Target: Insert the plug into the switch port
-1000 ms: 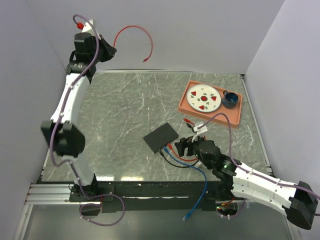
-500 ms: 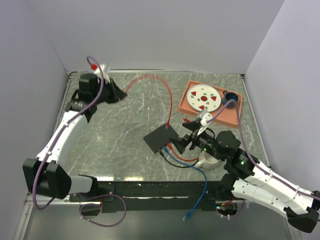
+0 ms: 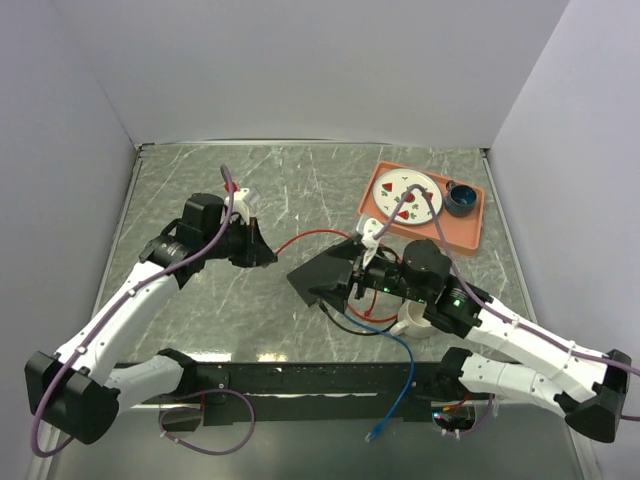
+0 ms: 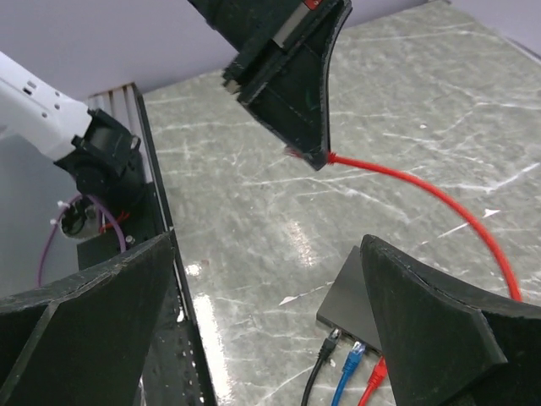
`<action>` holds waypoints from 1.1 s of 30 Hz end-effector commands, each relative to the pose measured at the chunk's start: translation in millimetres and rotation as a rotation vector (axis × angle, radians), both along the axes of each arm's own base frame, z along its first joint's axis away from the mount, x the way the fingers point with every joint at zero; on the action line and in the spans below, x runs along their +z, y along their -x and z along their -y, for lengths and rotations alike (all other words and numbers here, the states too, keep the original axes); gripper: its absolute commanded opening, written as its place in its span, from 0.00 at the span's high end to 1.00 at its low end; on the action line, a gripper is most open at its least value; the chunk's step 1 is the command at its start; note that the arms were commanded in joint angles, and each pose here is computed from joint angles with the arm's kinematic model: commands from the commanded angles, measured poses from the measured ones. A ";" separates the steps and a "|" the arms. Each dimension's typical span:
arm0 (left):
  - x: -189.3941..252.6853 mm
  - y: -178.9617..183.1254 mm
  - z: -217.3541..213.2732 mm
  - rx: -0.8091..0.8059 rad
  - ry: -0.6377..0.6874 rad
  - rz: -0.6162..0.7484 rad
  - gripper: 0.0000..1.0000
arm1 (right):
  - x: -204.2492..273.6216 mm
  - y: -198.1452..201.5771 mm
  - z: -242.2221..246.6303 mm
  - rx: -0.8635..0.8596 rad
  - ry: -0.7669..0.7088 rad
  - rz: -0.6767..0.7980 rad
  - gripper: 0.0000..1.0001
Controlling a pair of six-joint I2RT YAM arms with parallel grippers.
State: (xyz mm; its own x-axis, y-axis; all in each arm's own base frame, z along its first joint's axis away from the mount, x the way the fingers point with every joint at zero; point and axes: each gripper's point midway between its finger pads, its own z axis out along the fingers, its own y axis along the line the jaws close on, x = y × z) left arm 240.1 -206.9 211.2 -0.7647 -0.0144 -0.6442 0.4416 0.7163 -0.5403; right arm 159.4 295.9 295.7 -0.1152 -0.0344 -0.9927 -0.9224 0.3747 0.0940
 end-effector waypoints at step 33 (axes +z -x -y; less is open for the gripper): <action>48.9 93.4 23.6 -0.422 0.103 0.103 0.96 | -24.7 12.7 -80.6 0.426 0.040 0.196 0.55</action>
